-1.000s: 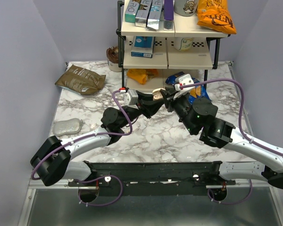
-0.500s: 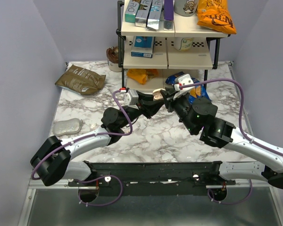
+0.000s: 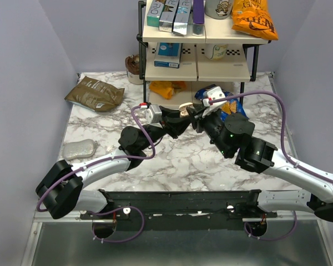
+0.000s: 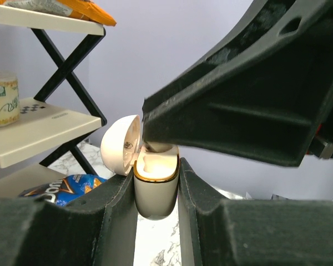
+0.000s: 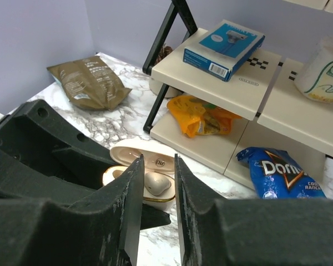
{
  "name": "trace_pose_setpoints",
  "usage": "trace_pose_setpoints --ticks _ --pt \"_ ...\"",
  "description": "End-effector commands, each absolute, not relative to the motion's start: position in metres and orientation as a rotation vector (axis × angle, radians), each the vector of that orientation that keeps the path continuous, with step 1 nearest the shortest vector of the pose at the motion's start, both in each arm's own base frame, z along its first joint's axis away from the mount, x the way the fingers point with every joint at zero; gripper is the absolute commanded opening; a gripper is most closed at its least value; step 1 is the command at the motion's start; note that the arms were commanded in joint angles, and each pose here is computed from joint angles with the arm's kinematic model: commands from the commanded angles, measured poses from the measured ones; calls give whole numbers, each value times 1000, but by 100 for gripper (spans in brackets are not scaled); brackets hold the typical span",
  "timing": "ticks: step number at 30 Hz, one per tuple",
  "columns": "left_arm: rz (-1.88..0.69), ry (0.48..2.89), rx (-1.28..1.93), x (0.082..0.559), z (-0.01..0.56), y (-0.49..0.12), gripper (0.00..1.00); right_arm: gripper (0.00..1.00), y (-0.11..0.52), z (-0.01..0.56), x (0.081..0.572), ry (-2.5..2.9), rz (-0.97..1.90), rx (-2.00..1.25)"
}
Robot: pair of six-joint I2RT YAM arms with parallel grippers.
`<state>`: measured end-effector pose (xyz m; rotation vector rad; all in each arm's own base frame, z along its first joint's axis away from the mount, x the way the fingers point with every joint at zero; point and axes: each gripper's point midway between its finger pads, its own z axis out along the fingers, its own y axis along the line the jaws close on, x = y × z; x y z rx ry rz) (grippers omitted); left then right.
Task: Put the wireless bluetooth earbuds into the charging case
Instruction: Place the earbud in the charging case, then pick up the earbud from the center of the board.
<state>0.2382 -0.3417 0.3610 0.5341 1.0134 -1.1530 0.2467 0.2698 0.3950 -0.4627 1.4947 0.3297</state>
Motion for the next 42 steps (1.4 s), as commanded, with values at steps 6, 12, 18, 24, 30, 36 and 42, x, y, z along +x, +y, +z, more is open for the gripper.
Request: trace_pose_setpoints --ticks 6,12,18,24,30,36,42 --pt "-1154 921 508 236 387 -339 0 41 272 403 244 1500 342 -468" --pt "-1151 938 513 237 379 -339 0 51 253 436 243 1470 377 -330" --pt "-1143 957 509 237 371 -337 0 57 218 476 238 1417 396 -188" --pt "-1115 974 493 231 366 -322 0 59 203 432 248 1497 345 -126" --pt "-937 1141 472 216 343 -269 0 58 238 333 251 1645 382 -277" --pt "-822 1214 381 197 329 -211 0 54 326 229 233 1873 572 -639" --pt "-809 1217 343 182 324 -187 0 52 386 152 219 2023 655 -961"
